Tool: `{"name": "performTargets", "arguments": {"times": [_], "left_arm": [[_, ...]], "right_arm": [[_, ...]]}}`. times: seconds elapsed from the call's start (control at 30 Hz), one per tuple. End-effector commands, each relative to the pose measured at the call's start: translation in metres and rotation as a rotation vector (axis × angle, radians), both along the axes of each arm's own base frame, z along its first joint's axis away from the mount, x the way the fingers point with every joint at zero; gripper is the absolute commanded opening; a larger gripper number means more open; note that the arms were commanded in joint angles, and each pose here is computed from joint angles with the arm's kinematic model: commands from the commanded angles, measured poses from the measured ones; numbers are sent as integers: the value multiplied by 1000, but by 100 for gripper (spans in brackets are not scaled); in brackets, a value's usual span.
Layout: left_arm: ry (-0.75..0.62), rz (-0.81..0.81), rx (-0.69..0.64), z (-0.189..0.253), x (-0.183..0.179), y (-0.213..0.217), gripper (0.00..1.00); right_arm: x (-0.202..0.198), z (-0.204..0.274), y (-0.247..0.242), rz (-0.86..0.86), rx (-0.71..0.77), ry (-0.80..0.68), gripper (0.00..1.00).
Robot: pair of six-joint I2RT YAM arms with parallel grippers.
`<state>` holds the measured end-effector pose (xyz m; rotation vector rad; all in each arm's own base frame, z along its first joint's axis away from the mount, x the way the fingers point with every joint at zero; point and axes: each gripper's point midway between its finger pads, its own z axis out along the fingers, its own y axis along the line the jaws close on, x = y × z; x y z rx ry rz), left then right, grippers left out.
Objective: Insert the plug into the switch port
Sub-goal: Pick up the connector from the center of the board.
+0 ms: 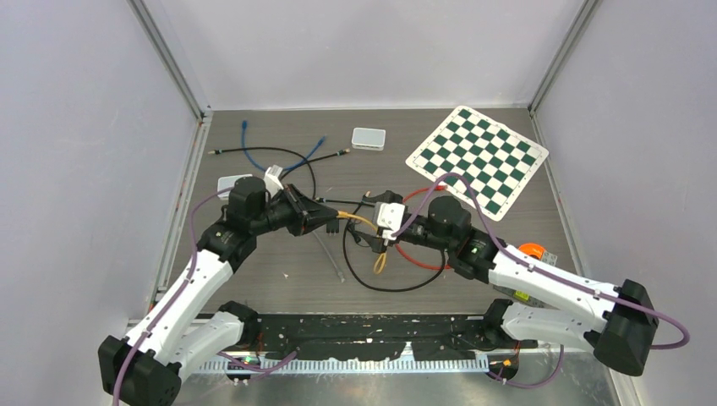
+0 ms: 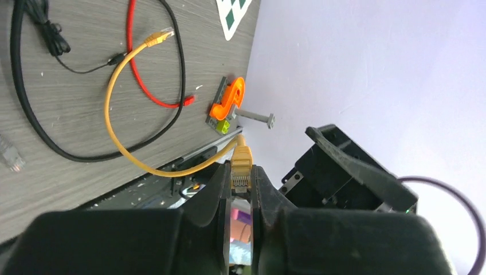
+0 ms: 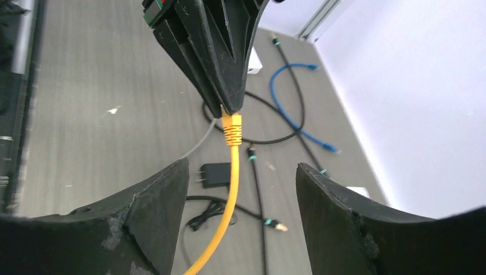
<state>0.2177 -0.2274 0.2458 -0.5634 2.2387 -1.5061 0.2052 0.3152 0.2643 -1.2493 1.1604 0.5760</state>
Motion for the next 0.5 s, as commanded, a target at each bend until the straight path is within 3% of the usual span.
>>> {"name": "performTargets", "arguments": {"times": [0.0, 0.13, 0.47], "left_arm": [[147, 127, -31, 10, 6, 8, 0], [244, 139, -23, 1, 0, 9, 0], [285, 165, -57, 4, -3, 10, 0]], "right_arm": [[11, 45, 14, -7, 81, -365, 73], [19, 32, 24, -54, 22, -466, 55], [17, -2, 51, -8, -52, -528, 45]]}}
